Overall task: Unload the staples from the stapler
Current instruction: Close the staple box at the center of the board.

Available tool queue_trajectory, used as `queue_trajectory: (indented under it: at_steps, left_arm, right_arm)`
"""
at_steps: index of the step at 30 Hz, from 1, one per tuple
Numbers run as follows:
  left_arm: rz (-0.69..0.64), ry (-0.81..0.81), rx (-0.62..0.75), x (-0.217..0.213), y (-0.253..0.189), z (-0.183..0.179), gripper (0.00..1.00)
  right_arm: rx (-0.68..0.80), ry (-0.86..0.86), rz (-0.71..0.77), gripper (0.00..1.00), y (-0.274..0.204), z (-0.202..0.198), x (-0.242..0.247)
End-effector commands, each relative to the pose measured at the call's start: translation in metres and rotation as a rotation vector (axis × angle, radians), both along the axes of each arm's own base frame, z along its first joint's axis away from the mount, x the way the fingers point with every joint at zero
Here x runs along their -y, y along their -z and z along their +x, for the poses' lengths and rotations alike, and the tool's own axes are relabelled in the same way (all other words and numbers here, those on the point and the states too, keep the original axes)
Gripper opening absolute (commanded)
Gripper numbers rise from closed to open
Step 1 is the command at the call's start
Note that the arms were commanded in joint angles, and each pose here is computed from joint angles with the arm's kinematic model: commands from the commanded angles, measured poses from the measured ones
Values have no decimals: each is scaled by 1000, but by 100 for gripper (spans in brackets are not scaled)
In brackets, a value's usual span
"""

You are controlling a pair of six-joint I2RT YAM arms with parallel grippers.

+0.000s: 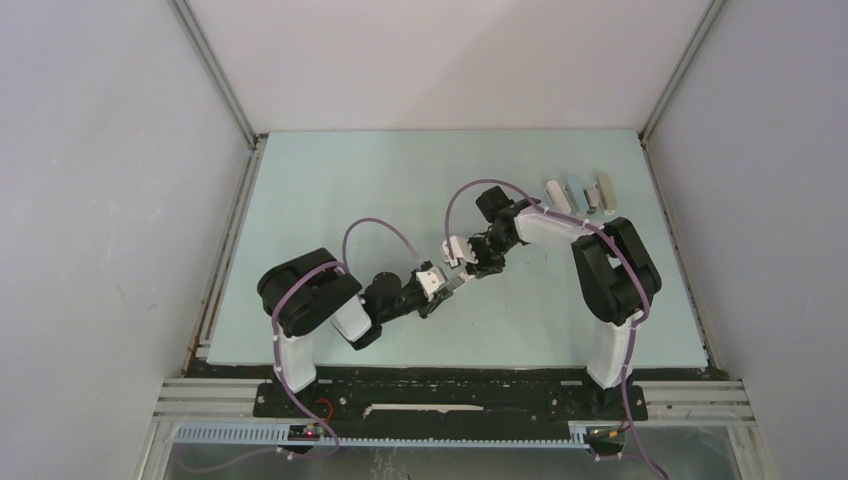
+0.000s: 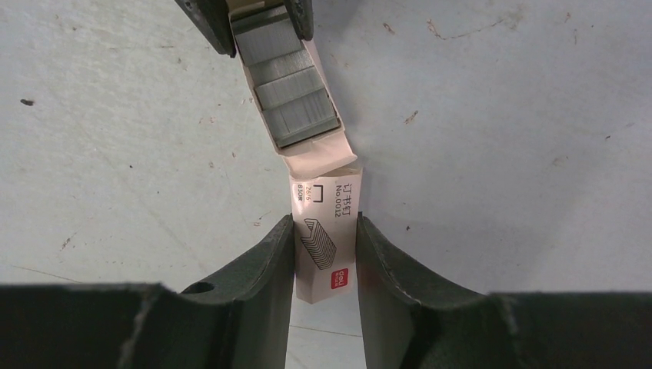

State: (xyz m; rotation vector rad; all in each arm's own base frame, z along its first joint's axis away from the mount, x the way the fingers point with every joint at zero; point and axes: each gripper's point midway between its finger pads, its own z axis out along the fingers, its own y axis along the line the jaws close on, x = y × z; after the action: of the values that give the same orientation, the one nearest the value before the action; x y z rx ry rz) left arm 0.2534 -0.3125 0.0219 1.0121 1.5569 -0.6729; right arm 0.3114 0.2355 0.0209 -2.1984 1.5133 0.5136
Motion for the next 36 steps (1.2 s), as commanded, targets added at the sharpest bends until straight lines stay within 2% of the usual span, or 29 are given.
queue_trajectory:
  at_steps: [1,13,28,36]
  left_arm:
    - [37,47,-13,3,10,-9,24]
    - [45,51,-16,5,11,-8,24]
    - [51,61,-14,5,12,-9,24]
    - [48,47,-6,5,10,-6,23]
  right_arm:
    - [12,-37,49,41,-13,5,-5]
    - [-17,-111,103,42,-27,-13,-11]
    - [37,-65,31,42,-11,15,6]
    - [47,-99,-10,42,2,11,-4]
